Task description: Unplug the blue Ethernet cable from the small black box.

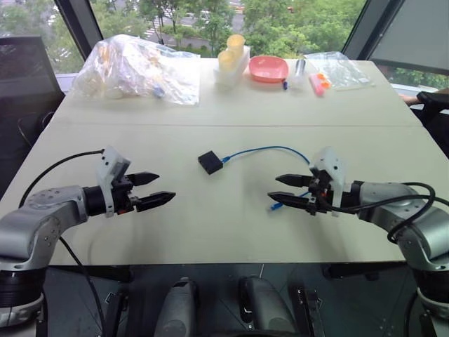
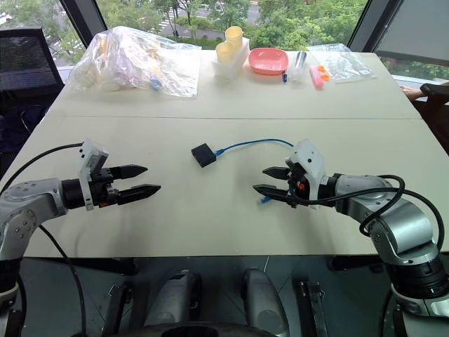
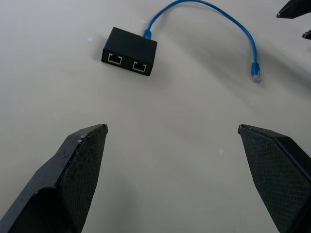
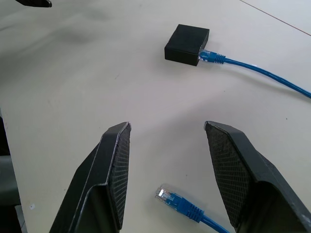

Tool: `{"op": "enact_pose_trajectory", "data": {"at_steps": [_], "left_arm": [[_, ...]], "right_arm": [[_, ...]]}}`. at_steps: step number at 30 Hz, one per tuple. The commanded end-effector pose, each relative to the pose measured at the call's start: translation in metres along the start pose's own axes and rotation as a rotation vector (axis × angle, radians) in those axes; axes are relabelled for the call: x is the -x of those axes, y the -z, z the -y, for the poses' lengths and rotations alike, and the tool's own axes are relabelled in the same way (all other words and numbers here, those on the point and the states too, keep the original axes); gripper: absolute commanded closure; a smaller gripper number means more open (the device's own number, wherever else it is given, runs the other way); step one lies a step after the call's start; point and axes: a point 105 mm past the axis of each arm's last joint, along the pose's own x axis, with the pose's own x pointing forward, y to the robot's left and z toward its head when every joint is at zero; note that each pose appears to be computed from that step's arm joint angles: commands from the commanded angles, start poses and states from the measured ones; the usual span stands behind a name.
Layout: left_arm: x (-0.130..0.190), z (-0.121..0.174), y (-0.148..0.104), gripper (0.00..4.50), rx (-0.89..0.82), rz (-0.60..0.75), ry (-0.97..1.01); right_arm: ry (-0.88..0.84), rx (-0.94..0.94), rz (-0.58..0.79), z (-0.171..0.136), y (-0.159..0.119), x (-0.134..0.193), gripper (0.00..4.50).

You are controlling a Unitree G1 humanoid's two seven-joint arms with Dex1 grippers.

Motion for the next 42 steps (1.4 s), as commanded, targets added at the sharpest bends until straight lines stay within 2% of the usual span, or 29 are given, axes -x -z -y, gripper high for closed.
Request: {"op": "enact_pose_trajectory", "data": {"at_steps": [1, 17, 27, 31, 34, 38, 42], "left_arm": [[0.005, -0.003, -0.016, 0.00, -0.045, 0.049, -0.017], [-0.003, -0.015, -0.023, 0.00, -0.067, 0.042, -0.025], [-0.008, -0.023, -0.029, 0.00, -0.120, 0.034, -0.030], [-0.004, -0.025, -0.035, 0.00, -0.151, 0.010, 0.003], [0.005, -0.022, -0.041, 0.00, -0.168, -0.029, 0.058], [0.017, -0.015, -0.044, 0.00, -0.190, -0.085, 0.120], [0.021, -0.010, -0.043, 0.00, -0.195, -0.074, 0.108]], "right_arm": [[0.005, 0.040, 0.033, 0.003, -0.011, 0.000, 1.99], [0.035, 0.083, 0.039, 0.011, -0.017, -0.006, 1.99], [0.073, 0.168, 0.063, 0.035, -0.033, -0.022, 1.99], [0.022, 0.290, 0.003, 0.042, -0.037, -0.046, 1.99], [-0.033, 0.395, -0.069, 0.052, -0.042, -0.078, 1.99], [-0.131, 0.443, -0.163, 0.066, -0.045, -0.119, 1.99], [-0.155, 0.499, -0.278, 0.076, -0.041, -0.142, 1.99]]}}
